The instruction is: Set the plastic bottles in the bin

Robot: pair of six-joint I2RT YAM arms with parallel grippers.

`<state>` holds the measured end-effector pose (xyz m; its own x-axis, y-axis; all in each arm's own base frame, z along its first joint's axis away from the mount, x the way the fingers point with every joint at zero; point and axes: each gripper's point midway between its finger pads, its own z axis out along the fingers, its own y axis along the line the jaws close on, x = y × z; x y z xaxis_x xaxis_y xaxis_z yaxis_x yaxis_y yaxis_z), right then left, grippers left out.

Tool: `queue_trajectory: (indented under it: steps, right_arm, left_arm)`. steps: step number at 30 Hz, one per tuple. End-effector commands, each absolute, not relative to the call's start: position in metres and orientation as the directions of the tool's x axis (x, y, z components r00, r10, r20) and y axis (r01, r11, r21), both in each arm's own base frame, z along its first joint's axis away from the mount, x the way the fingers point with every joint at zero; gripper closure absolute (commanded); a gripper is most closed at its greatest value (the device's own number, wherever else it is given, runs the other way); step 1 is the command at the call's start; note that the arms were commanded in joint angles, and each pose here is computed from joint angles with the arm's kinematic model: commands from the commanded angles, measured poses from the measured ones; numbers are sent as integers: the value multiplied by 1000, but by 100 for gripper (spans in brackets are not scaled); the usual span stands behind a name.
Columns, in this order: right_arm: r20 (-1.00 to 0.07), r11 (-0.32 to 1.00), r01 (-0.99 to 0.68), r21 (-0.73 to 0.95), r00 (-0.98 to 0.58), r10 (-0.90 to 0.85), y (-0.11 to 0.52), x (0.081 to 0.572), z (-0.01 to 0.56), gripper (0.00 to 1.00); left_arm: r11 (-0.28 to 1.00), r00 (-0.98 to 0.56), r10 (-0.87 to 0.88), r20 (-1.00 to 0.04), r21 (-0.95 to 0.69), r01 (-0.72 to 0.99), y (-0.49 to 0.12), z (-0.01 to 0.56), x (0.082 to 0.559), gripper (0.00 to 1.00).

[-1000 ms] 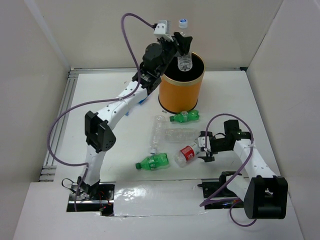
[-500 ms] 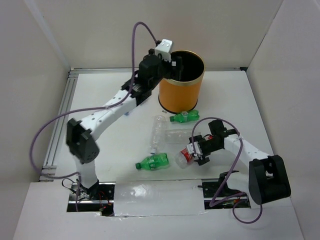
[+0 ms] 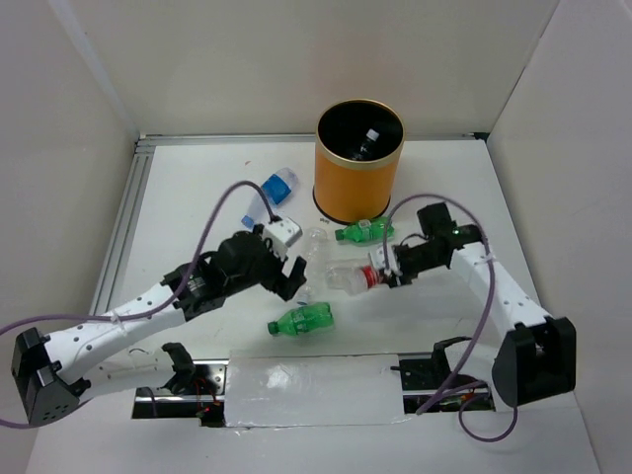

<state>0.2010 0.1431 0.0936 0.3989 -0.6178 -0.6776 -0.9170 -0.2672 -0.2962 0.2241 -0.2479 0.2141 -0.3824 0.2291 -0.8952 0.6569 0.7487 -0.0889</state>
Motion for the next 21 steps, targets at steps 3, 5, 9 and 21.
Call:
queue_trajectory:
  steps: [3, 5, 9, 21]
  right_arm:
    - [-822, 33, -868, -496, 457, -339, 186, 238, 302, 85]
    - [-886, 170, -886, -431, 380, -265, 190, 250, 351, 84]
    - [-893, 276, -849, -451, 430, -135, 200, 281, 429, 84]
    - [-864, 454, -756, -472, 498, -68, 222, 454, 459, 73]
  left_arm:
    - [673, -433, 360, -826, -92, 734, -274, 178, 186, 0]
    - [674, -434, 398, -808, -63, 736, -279, 163, 183, 0]
    - [643, -427, 465, -775, -36, 765, -295, 133, 176, 0]
    - [708, -504, 601, -621, 120, 696, -291, 46, 172, 2]
